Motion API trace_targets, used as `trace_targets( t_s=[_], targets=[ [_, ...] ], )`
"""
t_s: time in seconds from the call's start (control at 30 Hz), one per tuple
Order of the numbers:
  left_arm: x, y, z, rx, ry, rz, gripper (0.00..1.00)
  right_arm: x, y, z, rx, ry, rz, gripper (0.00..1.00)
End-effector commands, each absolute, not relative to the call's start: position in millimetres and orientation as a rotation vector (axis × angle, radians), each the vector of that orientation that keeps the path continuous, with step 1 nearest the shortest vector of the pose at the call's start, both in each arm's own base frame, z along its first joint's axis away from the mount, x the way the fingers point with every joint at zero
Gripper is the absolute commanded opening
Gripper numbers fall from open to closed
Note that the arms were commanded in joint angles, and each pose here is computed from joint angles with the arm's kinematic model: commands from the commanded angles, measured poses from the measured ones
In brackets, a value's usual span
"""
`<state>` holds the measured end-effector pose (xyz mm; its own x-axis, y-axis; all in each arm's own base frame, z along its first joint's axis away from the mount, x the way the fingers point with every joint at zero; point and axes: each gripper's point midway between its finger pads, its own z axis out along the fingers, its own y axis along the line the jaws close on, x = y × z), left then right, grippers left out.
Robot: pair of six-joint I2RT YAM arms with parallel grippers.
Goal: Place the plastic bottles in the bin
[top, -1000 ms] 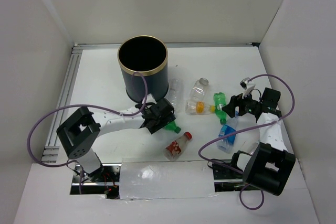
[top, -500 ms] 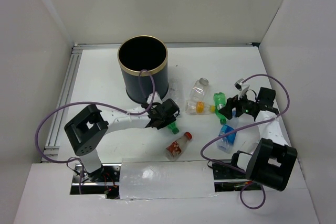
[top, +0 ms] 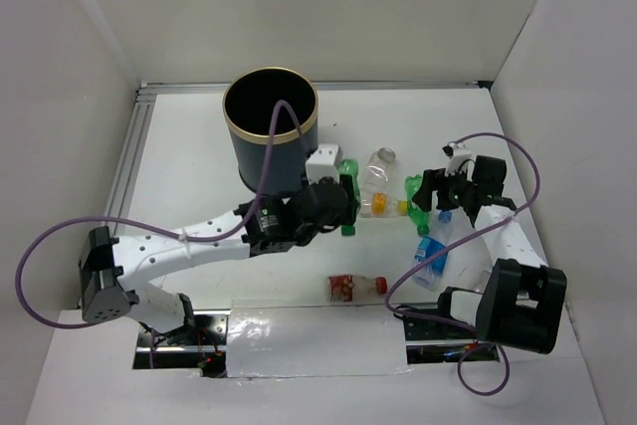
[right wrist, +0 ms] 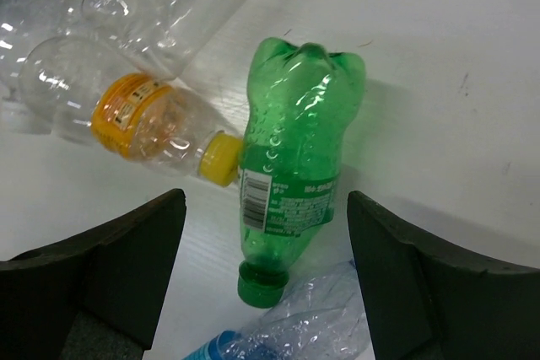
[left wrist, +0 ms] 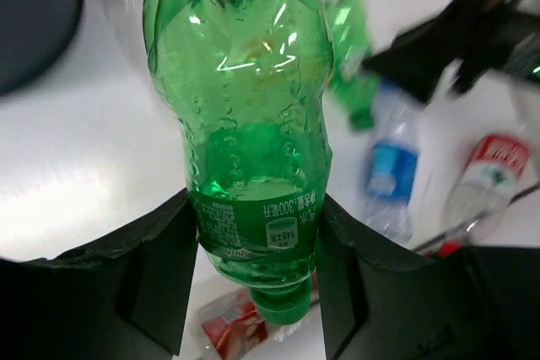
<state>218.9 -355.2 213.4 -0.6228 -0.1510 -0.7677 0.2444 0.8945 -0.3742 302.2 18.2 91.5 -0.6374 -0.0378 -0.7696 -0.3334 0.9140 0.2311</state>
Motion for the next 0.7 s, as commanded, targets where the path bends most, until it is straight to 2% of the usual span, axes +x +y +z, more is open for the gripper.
trace_targets(
  t_s=[0.0, 0.17, 0.3, 0.4, 0.5, 0.57, 0.6, 0.63, 0.67],
  targets=[
    [269, -338, 321, 0.014, 1.855, -0.506, 0.00, 333, 6, 110, -0.148, 2.171, 0.340, 0.84],
    [339, -280, 382, -0.218, 1.650, -0.331, 0.00, 340, 3, 102, -0.077, 2.194, 0.321, 0.84],
    [394, -206, 410, -0.448, 1.544, -0.214, 0.00, 342, 6, 94, -0.069, 2.216, 0.310, 0.84],
    [423, -167, 406, -0.538, 1.535, -0.143, 0.00, 343, 6, 89, -0.070, 2.228, 0.302, 0.84],
    [450, -152, 382, -0.548, 1.587, -0.074, 0.07, 347, 4, 81, -0.048, 2.251, 0.279, 0.84],
    [463, -135, 363, -0.556, 1.648, -0.006, 0.25, 349, 8, 73, -0.059, 2.279, 0.271, 0.84],
    [471, -134, 347, -0.552, 1.689, 0.017, 0.37, 352, 4, 72, -0.047, 2.286, 0.246, 0.84],
    [476, -128, 339, -0.553, 1.709, 0.034, 0.51, 353, 6, 65, -0.052, 2.308, 0.240, 0.84],
    [475, -129, 336, -0.544, 1.722, 0.030, 0.73, 351, 9, 59, -0.060, 2.334, 0.238, 0.84]
  ],
)
